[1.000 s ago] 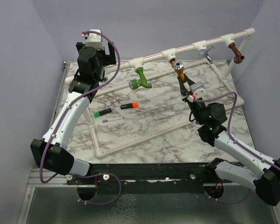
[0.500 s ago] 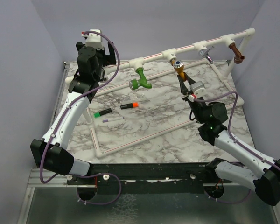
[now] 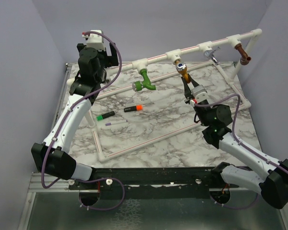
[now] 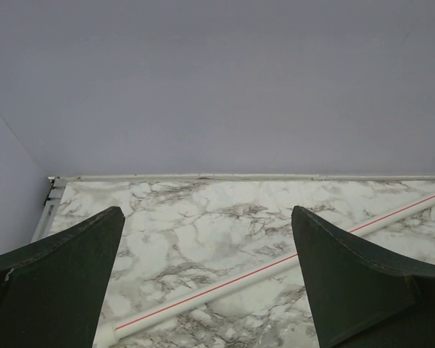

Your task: Install the water faucets

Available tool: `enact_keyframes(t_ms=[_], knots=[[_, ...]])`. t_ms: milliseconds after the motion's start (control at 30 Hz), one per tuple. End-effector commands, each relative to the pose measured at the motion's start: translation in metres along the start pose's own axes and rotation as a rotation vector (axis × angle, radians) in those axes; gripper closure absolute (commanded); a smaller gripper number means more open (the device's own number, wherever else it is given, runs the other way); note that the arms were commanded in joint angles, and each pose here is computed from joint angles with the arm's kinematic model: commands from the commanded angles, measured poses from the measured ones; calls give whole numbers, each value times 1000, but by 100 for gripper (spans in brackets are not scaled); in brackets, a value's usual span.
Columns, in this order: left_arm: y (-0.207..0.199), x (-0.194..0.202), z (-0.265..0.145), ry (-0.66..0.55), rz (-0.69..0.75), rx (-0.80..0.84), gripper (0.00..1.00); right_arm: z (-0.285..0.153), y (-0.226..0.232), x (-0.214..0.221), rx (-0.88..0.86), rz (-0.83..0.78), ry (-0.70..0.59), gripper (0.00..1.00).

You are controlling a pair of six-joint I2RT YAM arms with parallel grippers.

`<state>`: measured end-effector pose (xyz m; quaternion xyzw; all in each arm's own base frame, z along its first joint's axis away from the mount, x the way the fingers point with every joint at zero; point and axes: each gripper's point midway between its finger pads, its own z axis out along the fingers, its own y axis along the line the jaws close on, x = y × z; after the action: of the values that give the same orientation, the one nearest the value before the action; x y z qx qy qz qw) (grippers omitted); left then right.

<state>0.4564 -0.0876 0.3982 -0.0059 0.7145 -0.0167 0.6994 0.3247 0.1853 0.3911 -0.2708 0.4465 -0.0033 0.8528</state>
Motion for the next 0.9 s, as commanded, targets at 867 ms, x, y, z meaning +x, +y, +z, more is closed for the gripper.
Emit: enact_keyframes(t_ms=[867], knots=[[12,79,3,233,38,-8,1,8,-1,14,166,492,35,99]])
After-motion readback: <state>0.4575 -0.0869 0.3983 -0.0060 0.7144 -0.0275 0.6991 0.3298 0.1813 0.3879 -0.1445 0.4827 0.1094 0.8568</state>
